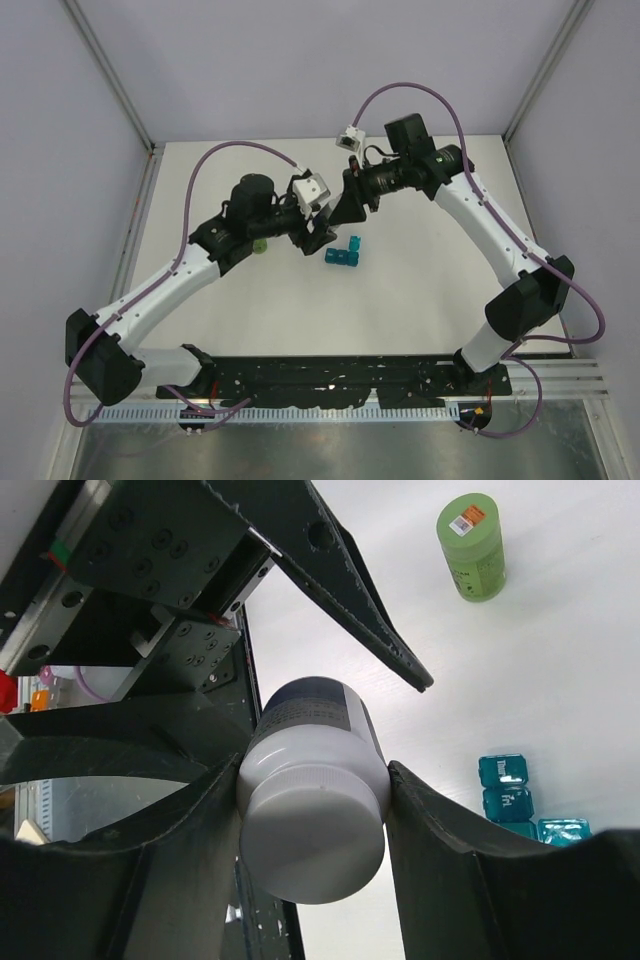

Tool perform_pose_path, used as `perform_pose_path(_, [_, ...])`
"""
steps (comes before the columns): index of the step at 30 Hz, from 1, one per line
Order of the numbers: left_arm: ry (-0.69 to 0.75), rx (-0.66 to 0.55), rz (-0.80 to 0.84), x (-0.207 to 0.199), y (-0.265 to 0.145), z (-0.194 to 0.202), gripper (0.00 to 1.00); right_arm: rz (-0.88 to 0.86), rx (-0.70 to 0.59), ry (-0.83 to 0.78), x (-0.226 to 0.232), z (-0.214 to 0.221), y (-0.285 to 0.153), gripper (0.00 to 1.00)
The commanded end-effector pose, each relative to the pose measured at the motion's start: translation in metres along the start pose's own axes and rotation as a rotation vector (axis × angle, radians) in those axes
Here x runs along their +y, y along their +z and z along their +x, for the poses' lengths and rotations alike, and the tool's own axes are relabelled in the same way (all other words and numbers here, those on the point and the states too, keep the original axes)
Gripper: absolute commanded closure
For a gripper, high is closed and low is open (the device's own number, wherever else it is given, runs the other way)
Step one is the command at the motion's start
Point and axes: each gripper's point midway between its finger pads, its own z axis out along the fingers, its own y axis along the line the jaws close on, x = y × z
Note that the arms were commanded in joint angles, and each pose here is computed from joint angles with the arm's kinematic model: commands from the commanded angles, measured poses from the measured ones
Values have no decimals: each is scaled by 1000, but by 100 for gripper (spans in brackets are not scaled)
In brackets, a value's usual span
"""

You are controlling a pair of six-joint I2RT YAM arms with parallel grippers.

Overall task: Sort the pills into containers
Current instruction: Unscrew the lid of the pill bottle.

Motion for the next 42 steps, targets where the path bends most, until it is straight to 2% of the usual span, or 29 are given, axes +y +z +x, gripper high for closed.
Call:
perform_pose_path(1, [6,-44,-25,4,5,-14,26,-19,-58,-57,19,-15,-12,85])
perform_pose_path(5, [2,-37,-24,4,6,-14,49,-20,-59,-61,21,-14,-13,83])
perform_pose_path(7, [2,-29,-22,4,6,-12,81,-16,-62,-64,22,-14,-14,77])
perform_pose_path(8, [6,-30,-24,4,5,-12,94,-15,-62,-63,23,-14,-15,70])
perform_pose_path(9, [4,-25,-33,5,4,-10,100,-5,-65,-72,23,-14,-16,60])
perform_pose_path(10, [9,-22,-35,5,4,-7,100,3,-67,-75,24,-15,-18,56])
perform_pose_path(11, [15,-18,-36,4,3,-5,100,20,-68,-76,22,-15,-20,42])
perform_pose_path(13, [27,-19,-46,5,0,-2,100,35,-70,-84,23,-15,-22,31])
perform_pose_path(15, [42,-15,-48,5,-3,0,100,50,-78,-92,25,-17,-25,24])
perform_pose_path(19, [66,-5,-51,4,-7,3,100,66,-92,-102,29,-22,-31,16])
perform_pose_path(27, [67,4,-43,2,-8,9,100,92,-85,-92,23,-20,-31,19])
perform_pose_path(42, [56,-15,-4,-8,-12,7,100,79,-51,-48,6,-12,-16,33])
